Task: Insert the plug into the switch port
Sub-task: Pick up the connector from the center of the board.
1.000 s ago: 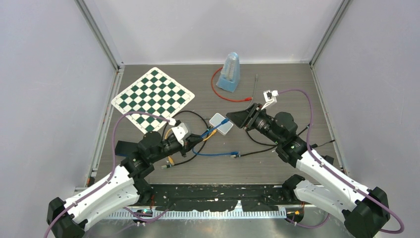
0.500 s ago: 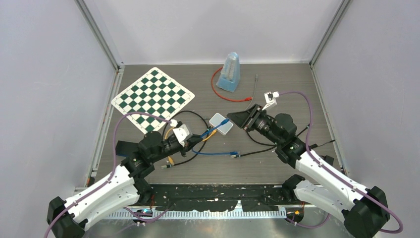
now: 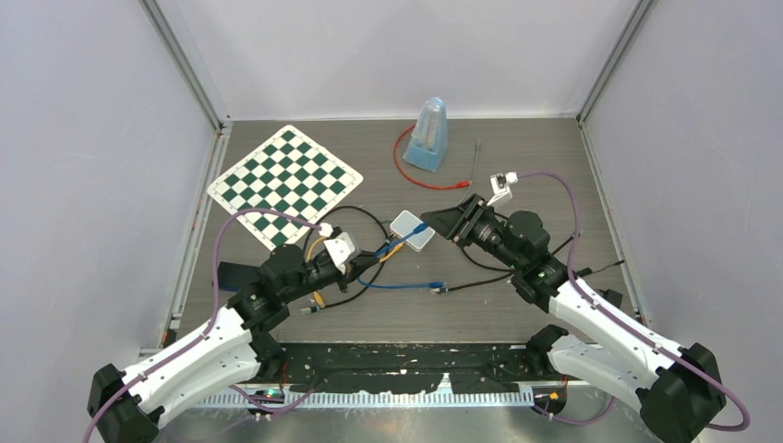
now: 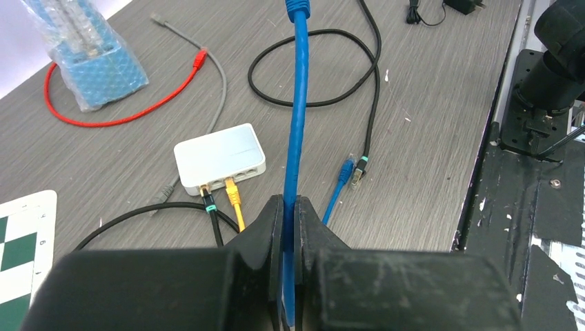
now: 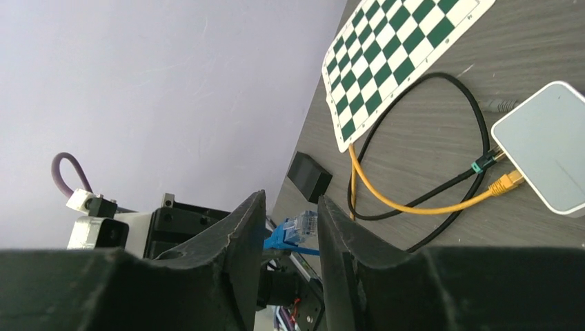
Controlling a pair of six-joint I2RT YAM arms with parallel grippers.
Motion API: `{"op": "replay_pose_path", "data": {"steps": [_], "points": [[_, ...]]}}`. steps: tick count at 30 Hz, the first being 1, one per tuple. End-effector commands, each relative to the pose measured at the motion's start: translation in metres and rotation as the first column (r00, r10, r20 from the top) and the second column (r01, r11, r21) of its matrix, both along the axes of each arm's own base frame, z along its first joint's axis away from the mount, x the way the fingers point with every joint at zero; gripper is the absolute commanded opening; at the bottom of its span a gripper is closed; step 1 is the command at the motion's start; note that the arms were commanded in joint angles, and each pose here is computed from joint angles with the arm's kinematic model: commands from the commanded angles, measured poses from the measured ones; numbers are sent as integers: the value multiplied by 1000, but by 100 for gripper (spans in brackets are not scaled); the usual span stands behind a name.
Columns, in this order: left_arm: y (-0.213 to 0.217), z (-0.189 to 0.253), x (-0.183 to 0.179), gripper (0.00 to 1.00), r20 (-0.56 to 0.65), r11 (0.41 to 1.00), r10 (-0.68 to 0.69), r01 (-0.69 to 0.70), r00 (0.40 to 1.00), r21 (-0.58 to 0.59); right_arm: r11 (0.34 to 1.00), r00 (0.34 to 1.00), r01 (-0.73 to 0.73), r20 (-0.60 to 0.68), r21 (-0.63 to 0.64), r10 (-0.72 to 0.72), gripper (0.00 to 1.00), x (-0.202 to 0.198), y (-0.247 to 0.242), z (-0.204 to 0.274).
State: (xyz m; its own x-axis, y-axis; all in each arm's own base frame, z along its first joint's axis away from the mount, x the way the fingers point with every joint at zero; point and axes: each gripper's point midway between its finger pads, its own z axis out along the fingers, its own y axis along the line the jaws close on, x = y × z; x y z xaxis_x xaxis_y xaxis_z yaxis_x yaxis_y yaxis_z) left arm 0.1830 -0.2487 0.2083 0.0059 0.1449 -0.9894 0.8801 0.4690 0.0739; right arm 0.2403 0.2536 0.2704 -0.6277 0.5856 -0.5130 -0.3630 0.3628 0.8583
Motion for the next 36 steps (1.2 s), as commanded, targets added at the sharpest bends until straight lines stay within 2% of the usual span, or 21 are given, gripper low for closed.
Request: {"op": "replay_pose_path", "data": {"steps": [1,5,11,16,18,22,23,31,36], "points": [[-2,32,5,0,97,998,9,-2,995,-66,998,998,-52,-20,24,52,42,-9,7,8],[0,32,7,0,94,997,28,-22,995,-69,1000,999,-24,-42,0,24,41,-6,4,0],[-1,21,8,0,66,998,33,-29,997,-59,999,999,-29,-31,36,30,22,-9,4,1],[0,17,10,0,56,998,43,-40,998,-55,997,1000,-20,23,73,18,11,-10,0,12],[-1,17,11,10,42,997,47,-45,998,-56,997,999,-20,28,74,18,9,-11,-1,11],[-11,20,11,47,28,998,8,-6,1000,-56,998,1000,-27,2,62,27,9,-13,0,-6],[-15,22,12,49,26,999,1,0,1000,-54,997,1000,-30,-4,74,31,9,-12,1,-6],[-55,48,37,49,23,998,5,-4,1000,-57,994,998,-47,-30,97,50,8,-14,5,-19],[-79,51,38,43,-9,996,-54,53,998,-67,995,998,-46,-42,94,50,8,-16,5,-29]]}}
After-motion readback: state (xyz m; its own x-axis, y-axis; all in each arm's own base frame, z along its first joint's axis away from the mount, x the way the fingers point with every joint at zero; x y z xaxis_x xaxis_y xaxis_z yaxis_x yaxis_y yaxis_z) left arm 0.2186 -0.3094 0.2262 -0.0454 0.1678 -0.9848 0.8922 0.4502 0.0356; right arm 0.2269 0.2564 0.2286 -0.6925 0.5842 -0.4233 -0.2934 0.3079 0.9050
